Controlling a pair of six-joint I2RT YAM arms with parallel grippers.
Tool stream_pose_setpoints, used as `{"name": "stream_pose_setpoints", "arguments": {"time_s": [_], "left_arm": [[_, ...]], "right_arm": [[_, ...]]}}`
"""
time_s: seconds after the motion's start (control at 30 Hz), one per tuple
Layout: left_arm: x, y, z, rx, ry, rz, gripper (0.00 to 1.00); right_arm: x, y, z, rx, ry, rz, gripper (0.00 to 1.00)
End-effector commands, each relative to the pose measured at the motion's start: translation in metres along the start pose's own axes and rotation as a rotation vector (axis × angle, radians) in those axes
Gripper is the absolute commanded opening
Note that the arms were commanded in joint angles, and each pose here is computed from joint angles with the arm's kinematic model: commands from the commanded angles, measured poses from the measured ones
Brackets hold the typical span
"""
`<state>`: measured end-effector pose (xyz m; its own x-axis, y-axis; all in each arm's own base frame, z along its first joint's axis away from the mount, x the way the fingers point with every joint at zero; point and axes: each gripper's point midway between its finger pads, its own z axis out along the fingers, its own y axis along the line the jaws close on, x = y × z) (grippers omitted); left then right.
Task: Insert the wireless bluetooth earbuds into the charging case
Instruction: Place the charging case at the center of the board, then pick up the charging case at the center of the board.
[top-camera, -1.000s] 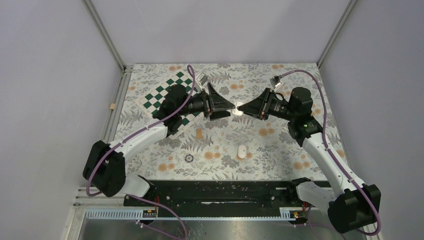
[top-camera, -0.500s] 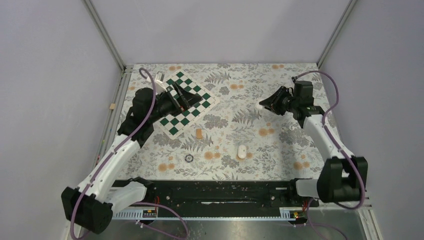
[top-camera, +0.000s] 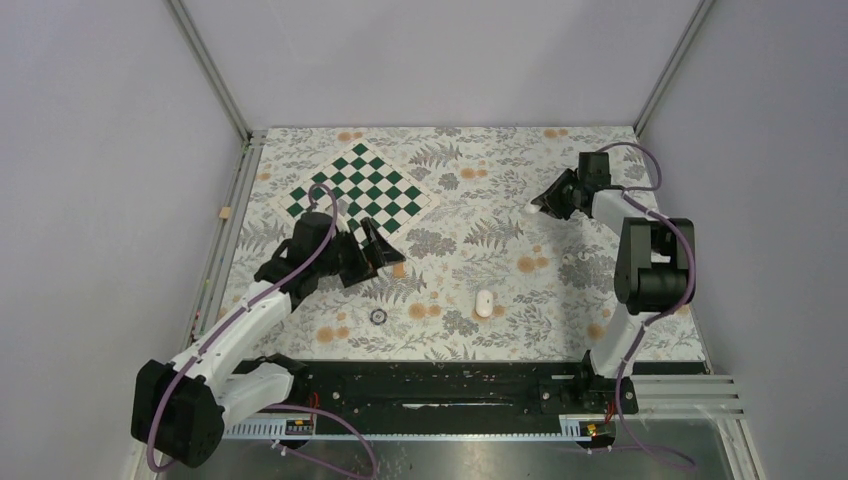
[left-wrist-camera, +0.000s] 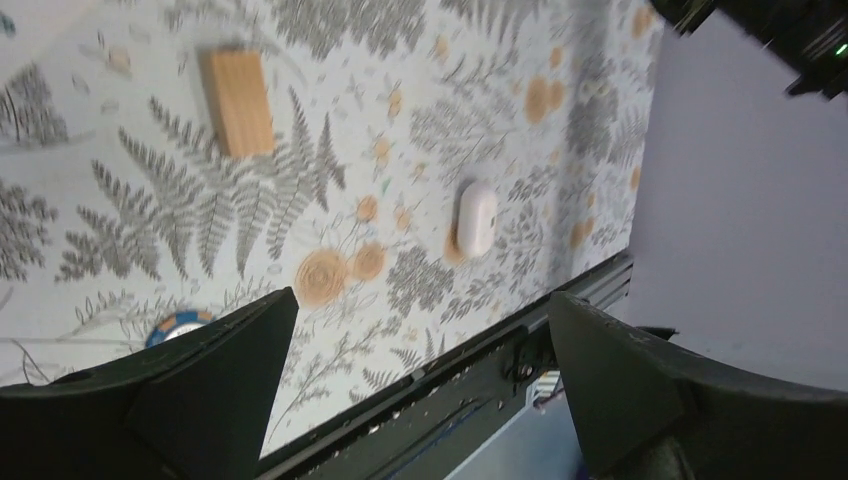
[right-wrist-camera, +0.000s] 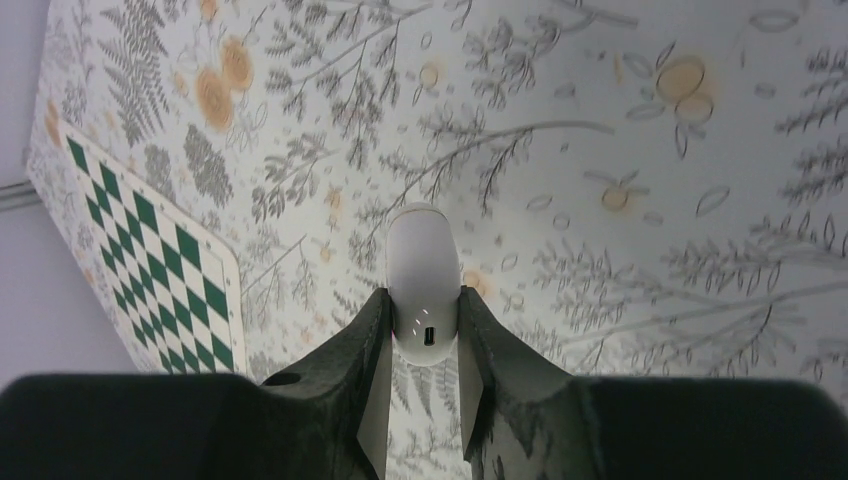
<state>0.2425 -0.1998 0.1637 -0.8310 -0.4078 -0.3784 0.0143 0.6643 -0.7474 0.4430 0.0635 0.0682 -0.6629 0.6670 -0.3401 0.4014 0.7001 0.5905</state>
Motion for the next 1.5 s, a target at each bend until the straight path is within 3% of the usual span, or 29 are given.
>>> {"name": "stream_pose_setpoints", "arguments": {"time_s": [0.0, 0.2, 0.3, 0.37, 0.53, 0.67, 0.73, 0.83, 1.07, 1.33, 1.47], "left_arm": [[0.009, -0.016, -0.004, 0.076, 0.019, 0.024, 0.99], [0.009, -0.010, -0.005, 0.033, 0.024, 0.065, 0.99], [0.009, -0.011, -0.003, 0.035, 0.037, 0.069, 0.99], [0.010, -0.011, -0.001, 0.034, 0.044, 0.071, 0.99], [0.009, -0.011, 0.004, 0.040, 0.041, 0.073, 0.99], [0.006, -0.035, 0.003, 0.174, 0.028, 0.073, 0.99], [0.001, -0.043, 0.002, 0.208, 0.007, 0.061, 0.99], [-0.004, -0.052, 0.001, 0.223, 0.002, 0.063, 0.99], [-0.005, -0.054, 0.006, 0.218, 0.025, 0.044, 0.99], [-0.004, -0.041, 0.010, 0.168, -0.010, -0.004, 0.99], [-0.004, -0.051, 0.005, 0.220, -0.056, 0.010, 0.99]], "right_arm": [[-0.030, 0.004, 0.016, 0.022, -0.062, -0.016, 0.07], [-0.030, -0.010, 0.014, 0.097, -0.066, -0.031, 0.63], [-0.030, -0.017, -0.003, 0.138, -0.095, -0.052, 0.84], [-0.024, -0.024, -0.024, 0.159, -0.129, -0.066, 0.90], [0.016, -0.014, -0.082, 0.079, -0.160, -0.150, 0.90], [0.108, 0.002, -0.097, -0.024, -0.002, -0.315, 0.84], [0.158, 0.002, -0.102, -0.019, 0.088, -0.409, 0.80], [0.200, -0.014, -0.103, 0.033, 0.153, -0.453, 0.76], [0.233, -0.041, -0.102, 0.127, 0.203, -0.472, 0.72], [0.252, -0.032, -0.090, 0.094, 0.258, -0.480, 0.68], [0.253, -0.024, -0.080, 0.095, 0.265, -0.501, 0.60]]}}
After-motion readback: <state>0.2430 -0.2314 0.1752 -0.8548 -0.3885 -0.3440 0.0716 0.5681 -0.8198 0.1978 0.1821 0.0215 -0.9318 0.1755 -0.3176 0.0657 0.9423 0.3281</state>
